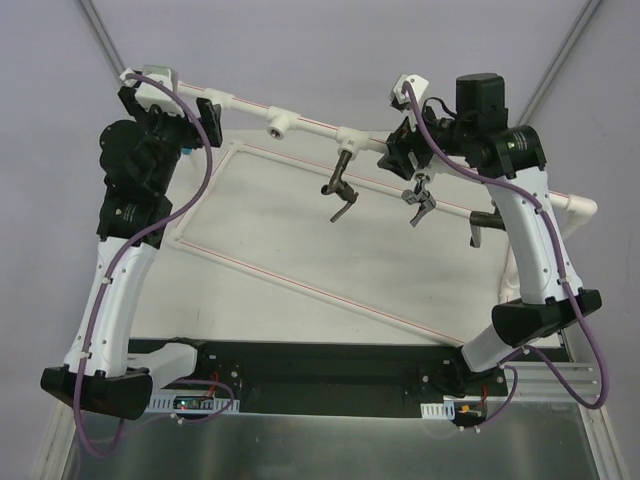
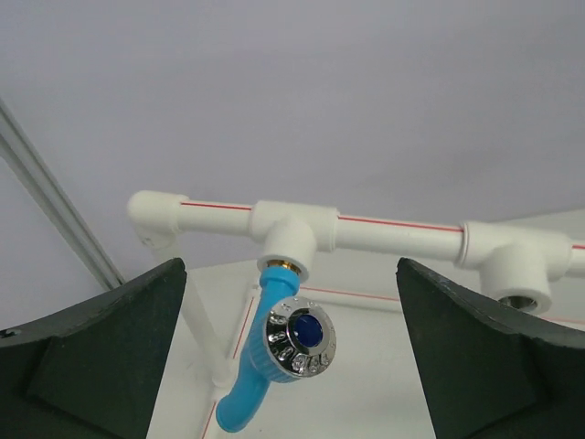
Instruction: Install the water faucets
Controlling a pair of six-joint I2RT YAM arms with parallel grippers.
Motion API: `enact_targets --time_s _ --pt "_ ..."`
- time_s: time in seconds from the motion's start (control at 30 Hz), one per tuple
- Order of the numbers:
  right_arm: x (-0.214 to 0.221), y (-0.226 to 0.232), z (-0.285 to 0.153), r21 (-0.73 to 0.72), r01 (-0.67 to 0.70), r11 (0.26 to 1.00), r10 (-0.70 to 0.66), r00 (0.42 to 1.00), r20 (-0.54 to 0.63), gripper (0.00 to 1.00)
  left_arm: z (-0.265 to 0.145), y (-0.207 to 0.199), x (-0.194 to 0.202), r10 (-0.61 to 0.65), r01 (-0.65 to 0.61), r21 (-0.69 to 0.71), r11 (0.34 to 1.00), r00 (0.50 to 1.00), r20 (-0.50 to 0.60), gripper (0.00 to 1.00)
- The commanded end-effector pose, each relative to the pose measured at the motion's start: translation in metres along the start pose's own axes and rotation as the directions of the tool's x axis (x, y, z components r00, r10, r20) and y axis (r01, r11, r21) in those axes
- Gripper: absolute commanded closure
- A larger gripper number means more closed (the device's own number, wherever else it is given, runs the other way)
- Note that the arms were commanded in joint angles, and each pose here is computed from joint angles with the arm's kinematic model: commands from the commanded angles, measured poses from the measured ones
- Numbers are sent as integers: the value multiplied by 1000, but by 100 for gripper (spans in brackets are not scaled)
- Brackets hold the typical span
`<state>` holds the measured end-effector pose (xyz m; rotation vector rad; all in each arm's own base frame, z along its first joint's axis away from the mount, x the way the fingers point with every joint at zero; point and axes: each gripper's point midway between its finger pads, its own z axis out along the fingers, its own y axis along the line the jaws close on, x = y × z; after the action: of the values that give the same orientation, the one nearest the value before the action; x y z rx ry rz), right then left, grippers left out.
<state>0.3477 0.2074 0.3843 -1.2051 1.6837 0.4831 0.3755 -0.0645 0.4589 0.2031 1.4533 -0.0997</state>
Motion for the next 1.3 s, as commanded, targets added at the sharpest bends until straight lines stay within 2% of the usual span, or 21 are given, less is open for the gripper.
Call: enact_targets --time_s 0.0,0.03,0.07,0.13,0.17,0.23,0.33,0.37,0.43,0.47,0.53,0.67,0.77,0.97,1.1,1.27 --pt "-36 -9 -37 163 -17 986 1 995 100 18 -35 18 -72 -137 158 -99 983 973 185 1" --pt "-43 -10 -49 207 -17 978 -9 992 124 6 -46 25 -83 -150 183 -134 974 964 220 1" --pt "-44 -18 -57 276 -36 961 2 992 124 4 -52 30 -87 -155 196 -156 968 959 238 1" --pt "-56 -25 -79 370 -76 926 5 982 189 4 -72 36 -101 -153 210 -184 960 947 283 1" --pt "-63 -37 -94 459 -98 883 -6 975 220 4 -79 42 -102 -151 219 -217 951 944 295 1" --pt "-66 -39 -120 541 -168 824 12 960 279 4 -101 49 -113 -145 236 -246 940 930 338 1" --pt "-58 -52 -166 702 -266 660 16 940 341 4 -133 57 -119 -145 268 -283 921 910 389 1" --pt "-53 -61 -185 763 -306 569 18 933 360 4 -136 58 -112 -143 268 -291 918 910 389 1" --pt "-41 -57 -205 798 -359 484 33 919 393 4 -157 54 -122 -107 244 -270 931 893 436 1" --pt "-36 -59 -219 821 -382 424 28 912 409 4 -157 52 -114 -104 237 -264 935 895 433 1" --pt "-23 -50 -232 833 -403 378 24 904 427 4 -172 52 -109 -104 250 -261 932 878 468 1" --pt "4 -37 -261 858 -442 260 24 892 452 4 -205 56 -118 -97 300 -249 921 794 601 1" --pt "20 -23 -285 866 -467 178 1 880 475 4 -222 60 -120 -78 311 -265 913 769 634 1" --pt "21 2 -336 860 -501 97 -120 852 510 4 -224 64 -116 -53 294 -302 907 791 610 1" --pt "14 16 -363 853 -517 74 -192 832 521 4 -222 63 -116 -40 274 -304 913 798 601 1" --pt "14 19 -368 853 -518 69 -209 828 520 4 -219 61 -117 -13 240 -308 921 806 591 1"
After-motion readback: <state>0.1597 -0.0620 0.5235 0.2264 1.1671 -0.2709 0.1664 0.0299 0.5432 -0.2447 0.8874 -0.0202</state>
